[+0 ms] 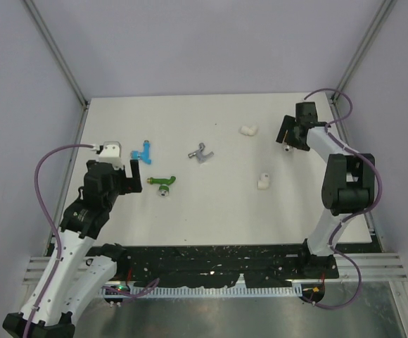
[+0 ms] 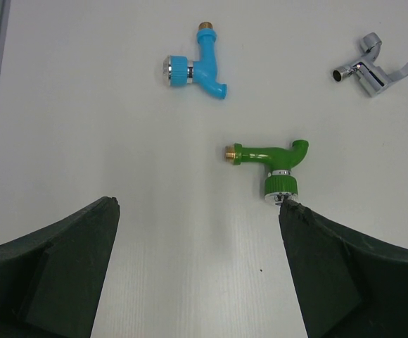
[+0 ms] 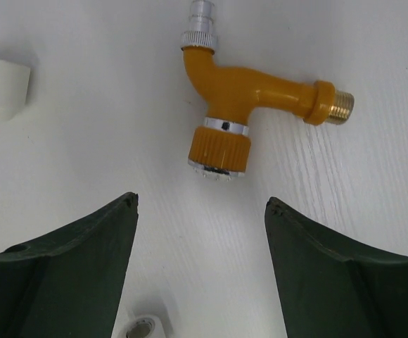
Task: Install the water faucets
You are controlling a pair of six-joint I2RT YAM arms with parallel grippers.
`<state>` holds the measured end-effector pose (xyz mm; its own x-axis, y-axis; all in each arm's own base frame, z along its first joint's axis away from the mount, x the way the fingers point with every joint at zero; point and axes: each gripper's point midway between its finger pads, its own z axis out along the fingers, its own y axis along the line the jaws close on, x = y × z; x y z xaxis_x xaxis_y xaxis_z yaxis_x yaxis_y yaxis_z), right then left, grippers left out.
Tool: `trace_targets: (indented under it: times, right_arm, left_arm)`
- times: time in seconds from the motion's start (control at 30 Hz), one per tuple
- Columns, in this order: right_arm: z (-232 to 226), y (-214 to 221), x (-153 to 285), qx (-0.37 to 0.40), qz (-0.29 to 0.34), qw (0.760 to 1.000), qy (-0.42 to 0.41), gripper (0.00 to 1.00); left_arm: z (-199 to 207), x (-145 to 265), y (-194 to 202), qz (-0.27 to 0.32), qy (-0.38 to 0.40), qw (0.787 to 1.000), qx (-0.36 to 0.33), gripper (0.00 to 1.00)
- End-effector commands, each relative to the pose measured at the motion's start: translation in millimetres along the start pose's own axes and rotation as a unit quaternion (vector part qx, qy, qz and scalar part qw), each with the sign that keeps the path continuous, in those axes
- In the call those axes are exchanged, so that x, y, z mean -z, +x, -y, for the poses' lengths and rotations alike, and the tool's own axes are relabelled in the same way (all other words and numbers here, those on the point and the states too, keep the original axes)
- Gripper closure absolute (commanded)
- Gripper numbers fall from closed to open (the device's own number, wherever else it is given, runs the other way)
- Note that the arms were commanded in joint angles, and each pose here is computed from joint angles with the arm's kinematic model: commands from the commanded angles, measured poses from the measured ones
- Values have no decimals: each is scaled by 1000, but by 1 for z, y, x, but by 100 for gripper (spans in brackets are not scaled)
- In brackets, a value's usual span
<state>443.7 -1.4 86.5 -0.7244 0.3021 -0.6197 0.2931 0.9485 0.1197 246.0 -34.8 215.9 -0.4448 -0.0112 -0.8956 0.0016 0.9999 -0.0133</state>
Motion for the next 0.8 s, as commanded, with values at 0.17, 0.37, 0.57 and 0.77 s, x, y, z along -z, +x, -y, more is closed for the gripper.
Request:
trace_targets:
  times: [0.17,0.37,0.57,0.77]
  right_arm:
    - [7,-23,-42,-22,-17,999,32,27]
    - [11,-14,-65,-15,-49,998,45,35]
    - [8,-13,-59,-3,-40,999,29,63]
    - [-15,-30,-3,45,26,999,7,92]
  left_arm:
    - [6,-2,-2,0,16,1000,-17,0]
    - [16,-3,-1,-1,46,999,-21,0]
    - [21,-2,-3,0,60,998,-18,0]
    - [42,7,-20,7,108,994,29,0]
